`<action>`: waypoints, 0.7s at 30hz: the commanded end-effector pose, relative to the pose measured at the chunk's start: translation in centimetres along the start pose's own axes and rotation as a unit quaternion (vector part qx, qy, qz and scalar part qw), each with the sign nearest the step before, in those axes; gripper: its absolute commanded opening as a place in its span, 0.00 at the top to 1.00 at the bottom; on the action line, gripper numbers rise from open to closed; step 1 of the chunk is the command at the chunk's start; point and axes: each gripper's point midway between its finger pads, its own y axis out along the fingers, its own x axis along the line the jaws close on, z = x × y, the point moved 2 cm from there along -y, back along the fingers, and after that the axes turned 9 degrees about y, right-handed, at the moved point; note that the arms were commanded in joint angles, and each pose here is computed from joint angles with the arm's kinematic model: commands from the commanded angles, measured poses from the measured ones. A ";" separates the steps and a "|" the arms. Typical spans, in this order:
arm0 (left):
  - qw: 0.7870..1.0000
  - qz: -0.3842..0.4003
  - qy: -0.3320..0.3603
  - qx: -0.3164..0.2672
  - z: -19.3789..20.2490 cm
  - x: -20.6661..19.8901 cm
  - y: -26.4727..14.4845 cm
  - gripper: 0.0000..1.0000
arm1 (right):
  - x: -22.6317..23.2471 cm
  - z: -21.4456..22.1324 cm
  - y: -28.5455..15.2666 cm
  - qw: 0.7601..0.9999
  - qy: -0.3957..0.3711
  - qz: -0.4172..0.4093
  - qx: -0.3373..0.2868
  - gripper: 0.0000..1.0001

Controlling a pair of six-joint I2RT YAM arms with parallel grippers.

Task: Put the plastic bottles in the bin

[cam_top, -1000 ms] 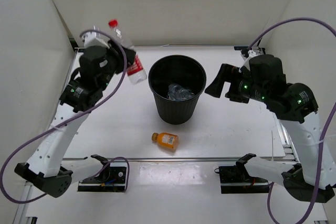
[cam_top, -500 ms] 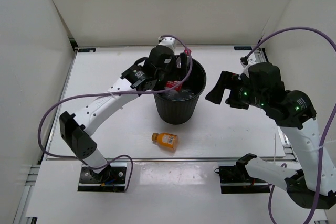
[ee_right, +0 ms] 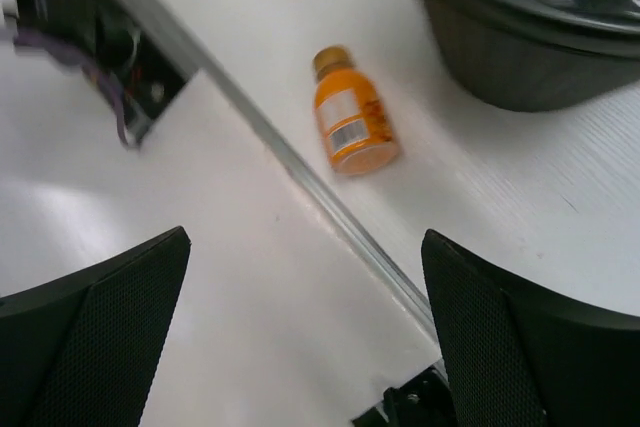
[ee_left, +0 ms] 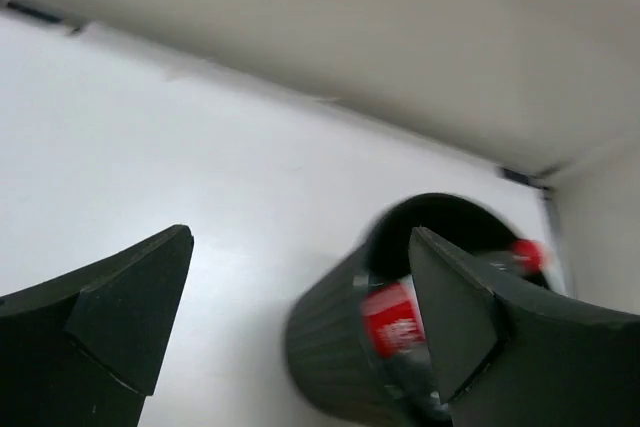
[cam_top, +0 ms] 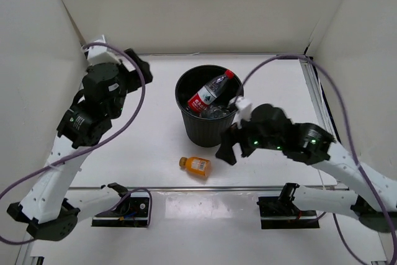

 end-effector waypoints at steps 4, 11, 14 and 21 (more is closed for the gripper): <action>0.976 -0.134 0.023 0.168 11.5 7.2 -0.5 0.00 | 3.3 3.4 6.5 0.971 -0.230 0.060 0.019 0.00; 0.967 -0.149 0.027 0.202 15.0 9.5 -2.4 0.00 | 4.2 6.5 12.2 0.952 -0.296 0.065 0.044 0.00; 0.965 -0.152 0.036 0.211 15.4 10.0 -3.1 0.00 | 3.0 8.2 14.9 0.941 -0.319 0.087 0.068 0.00; 0.958 -0.155 0.067 0.232 16.0 10.8 -4.1 0.00 | 0.9 9.7 19.2 0.929 -0.334 0.131 0.089 0.00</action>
